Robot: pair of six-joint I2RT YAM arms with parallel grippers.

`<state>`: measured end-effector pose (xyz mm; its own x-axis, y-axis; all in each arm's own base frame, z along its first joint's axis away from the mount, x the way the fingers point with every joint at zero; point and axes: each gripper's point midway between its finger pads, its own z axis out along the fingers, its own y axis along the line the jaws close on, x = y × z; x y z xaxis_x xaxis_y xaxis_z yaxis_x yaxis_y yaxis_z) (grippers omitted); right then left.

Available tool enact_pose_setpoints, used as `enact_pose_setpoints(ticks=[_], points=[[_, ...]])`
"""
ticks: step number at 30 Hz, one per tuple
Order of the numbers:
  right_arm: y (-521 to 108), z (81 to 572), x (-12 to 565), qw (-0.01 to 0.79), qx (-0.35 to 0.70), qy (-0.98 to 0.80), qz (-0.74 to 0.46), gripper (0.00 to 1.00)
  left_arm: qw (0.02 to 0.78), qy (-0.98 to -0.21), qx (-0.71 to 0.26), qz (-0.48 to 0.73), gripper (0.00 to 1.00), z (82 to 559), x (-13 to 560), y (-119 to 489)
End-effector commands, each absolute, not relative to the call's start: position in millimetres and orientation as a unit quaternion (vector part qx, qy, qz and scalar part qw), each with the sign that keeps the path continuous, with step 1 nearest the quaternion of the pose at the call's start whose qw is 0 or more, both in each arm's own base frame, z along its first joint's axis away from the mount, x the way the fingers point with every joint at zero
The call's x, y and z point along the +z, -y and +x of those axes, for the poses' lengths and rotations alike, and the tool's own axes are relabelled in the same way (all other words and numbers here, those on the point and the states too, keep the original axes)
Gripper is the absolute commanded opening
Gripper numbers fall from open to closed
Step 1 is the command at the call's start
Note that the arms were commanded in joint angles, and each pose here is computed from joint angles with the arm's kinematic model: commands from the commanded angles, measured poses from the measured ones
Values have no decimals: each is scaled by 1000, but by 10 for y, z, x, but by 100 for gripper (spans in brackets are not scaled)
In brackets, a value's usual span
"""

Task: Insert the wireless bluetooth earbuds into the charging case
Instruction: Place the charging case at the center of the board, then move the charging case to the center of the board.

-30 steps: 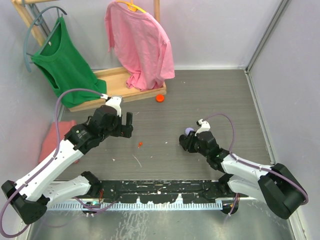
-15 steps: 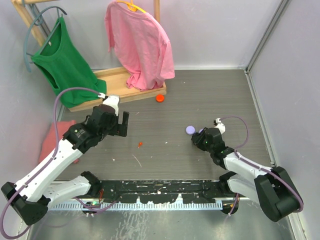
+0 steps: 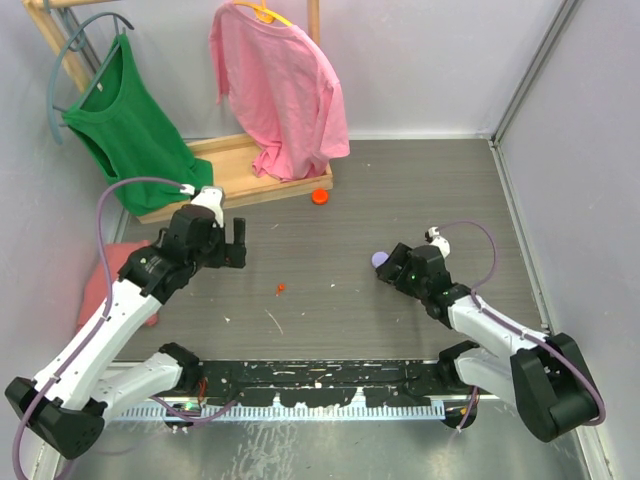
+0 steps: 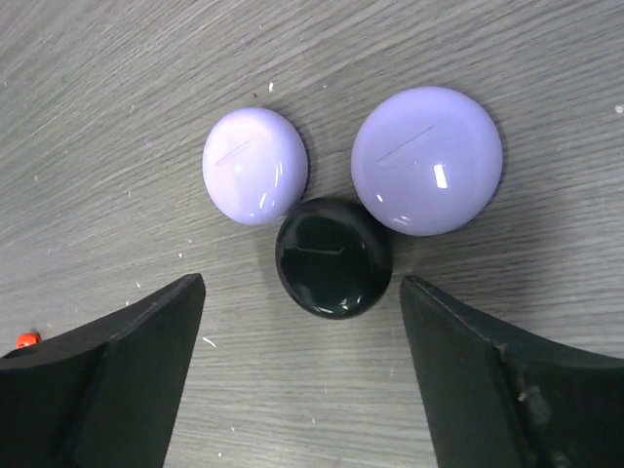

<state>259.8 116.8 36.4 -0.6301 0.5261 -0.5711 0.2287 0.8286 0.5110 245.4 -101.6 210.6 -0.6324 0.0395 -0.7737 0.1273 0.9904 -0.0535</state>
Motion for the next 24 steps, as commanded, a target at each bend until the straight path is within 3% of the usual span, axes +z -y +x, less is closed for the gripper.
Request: enact_pose_setpoints(ticks=[1,11,18,24], points=[[-1125,2474,412,351,174,-905,164,92,442,-893,-85,30,98,2514,2212,1056],[-1282,2802,1142,462,200,-863,38,95,432,-896,-97,12,98,2537,2180,1019],[-1708,3356,1581,563,228,-794,-16,95,431,-897,-95,8,98,2540,2167,990],[-2121,3811,1618,615,200,-759,-70,95,433,-897,-89,3,98,2533,2152,948]])
